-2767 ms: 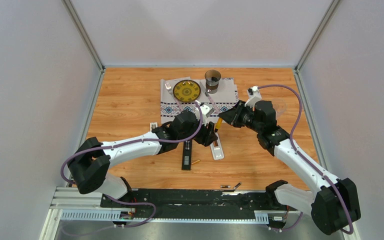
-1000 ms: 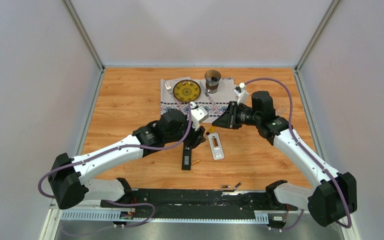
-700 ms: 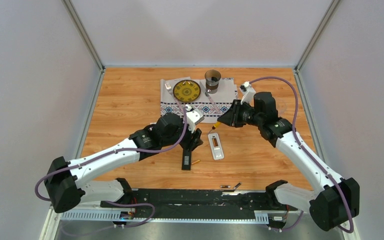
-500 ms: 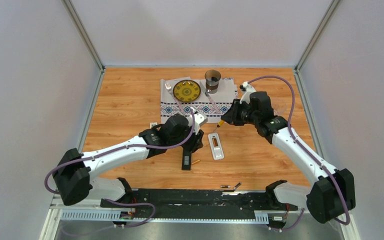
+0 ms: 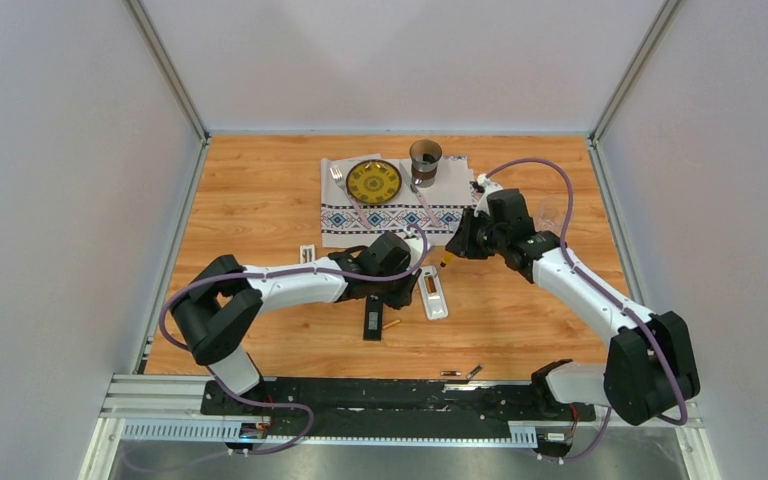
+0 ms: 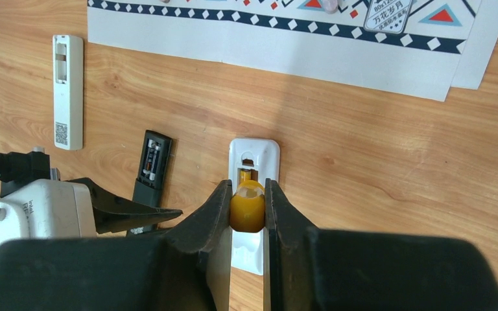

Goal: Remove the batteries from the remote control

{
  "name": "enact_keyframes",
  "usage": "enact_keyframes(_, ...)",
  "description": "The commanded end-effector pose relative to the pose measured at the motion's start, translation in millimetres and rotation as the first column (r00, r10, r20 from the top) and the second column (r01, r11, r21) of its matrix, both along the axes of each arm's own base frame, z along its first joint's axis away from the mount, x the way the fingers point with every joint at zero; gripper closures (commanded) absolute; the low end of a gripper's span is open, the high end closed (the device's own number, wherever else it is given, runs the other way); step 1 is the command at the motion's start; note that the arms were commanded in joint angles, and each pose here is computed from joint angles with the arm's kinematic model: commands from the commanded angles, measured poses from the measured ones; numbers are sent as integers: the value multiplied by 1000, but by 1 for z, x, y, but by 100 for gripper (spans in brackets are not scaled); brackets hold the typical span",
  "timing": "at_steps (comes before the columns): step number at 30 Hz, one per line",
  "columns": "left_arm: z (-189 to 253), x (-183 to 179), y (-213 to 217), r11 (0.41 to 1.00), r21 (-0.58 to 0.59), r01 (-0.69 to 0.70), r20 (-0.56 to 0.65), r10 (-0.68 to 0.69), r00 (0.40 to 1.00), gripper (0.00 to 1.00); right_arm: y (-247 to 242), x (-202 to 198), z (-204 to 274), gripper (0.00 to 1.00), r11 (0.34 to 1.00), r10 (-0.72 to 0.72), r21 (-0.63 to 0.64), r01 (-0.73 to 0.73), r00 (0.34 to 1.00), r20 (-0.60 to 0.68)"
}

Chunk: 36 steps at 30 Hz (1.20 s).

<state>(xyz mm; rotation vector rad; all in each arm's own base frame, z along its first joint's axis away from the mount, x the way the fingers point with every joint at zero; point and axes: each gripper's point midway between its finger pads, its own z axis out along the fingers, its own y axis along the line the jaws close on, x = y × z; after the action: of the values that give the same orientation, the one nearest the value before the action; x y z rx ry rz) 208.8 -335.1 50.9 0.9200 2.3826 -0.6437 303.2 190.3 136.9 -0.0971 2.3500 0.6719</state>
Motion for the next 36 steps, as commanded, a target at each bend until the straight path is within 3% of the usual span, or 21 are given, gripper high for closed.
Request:
enact_keyframes(1, 13, 12, -23, 997, -77, -7, 13, 8, 1000, 76, 5, 4, -3, 100, 1000, 17, -13, -16, 999, 29)
enact_keyframes(19, -27, 35, -27, 987, -108, -117, -70, 110, 991, 77, 13, -15, -47, 100, 999, 50, 21, -48, 996, -76)
enact_keyframes(36, -47, 33, -32, 982, -136, -129, -133, 111, 985, 79, 20, -31, -80, 100, 972, -27, 226, 67, 984, -176)
